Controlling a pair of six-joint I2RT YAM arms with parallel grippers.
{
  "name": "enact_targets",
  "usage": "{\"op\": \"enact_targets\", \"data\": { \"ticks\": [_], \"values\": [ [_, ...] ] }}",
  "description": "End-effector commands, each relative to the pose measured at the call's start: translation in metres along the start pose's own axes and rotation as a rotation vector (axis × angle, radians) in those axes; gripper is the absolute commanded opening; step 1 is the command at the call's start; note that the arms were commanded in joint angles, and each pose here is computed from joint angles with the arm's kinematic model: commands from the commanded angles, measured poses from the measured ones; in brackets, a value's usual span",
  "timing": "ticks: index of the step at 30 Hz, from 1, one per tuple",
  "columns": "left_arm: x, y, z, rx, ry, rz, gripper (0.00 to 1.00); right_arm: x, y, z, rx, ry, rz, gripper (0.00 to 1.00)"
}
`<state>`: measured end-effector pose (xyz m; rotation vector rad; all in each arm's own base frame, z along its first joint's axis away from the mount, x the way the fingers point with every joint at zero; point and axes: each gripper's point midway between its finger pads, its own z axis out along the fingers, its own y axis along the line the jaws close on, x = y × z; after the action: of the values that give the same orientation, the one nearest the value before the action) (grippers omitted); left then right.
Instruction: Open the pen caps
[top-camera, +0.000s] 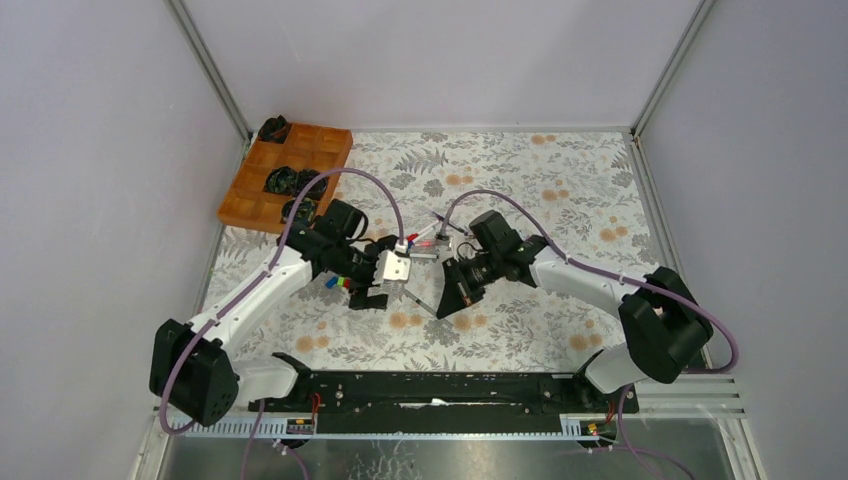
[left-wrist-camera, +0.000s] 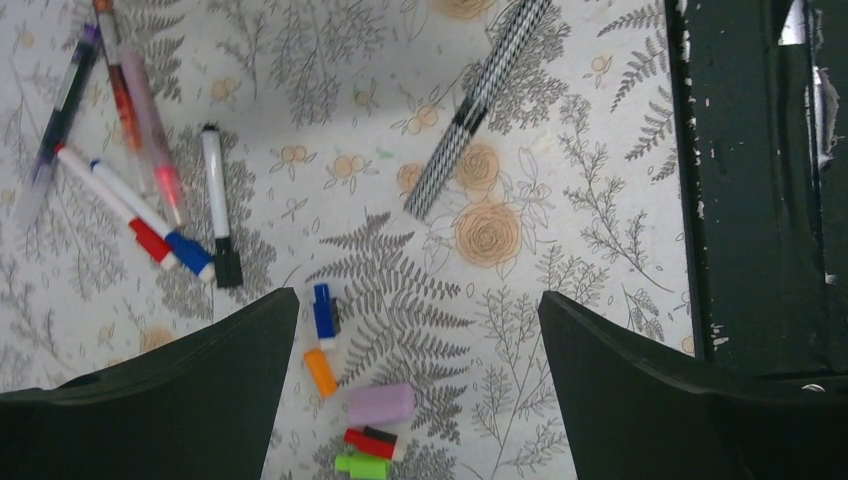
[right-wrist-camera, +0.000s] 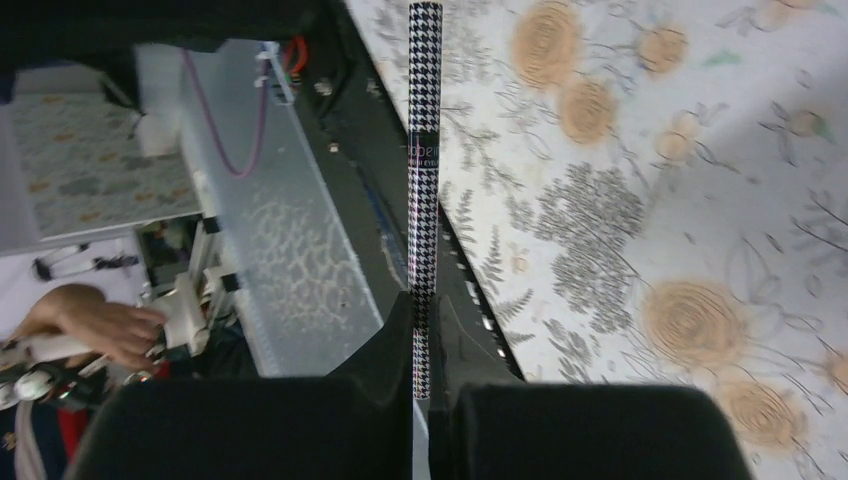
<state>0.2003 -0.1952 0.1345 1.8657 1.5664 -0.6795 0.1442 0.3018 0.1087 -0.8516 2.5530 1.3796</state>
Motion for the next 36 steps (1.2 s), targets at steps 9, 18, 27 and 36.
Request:
{"op": "enact_targets", "data": {
  "ticks": [9, 18, 27, 36],
  "values": [
    [-0.019, -0.020, 0.025, 0.140, -0.034, 0.127, 0.81, -0.024, 0.045, 0.001, -0.222, 0.057, -0.020, 0.00],
    [-0.019, -0.032, 0.033, 0.181, -0.005, 0.124, 0.37, -0.034, 0.046, 0.005, -0.239, 0.044, -0.015, 0.00],
    [-0.017, -0.025, 0.032, 0.147, 0.058, 0.146, 0.00, -0.034, 0.045, 0.012, -0.261, 0.038, 0.005, 0.22],
    [-0.029, -0.027, 0.030, 0.158, 0.064, 0.158, 0.00, -0.035, 0.048, 0.041, -0.319, 0.113, 0.024, 0.39]
  ]
}}
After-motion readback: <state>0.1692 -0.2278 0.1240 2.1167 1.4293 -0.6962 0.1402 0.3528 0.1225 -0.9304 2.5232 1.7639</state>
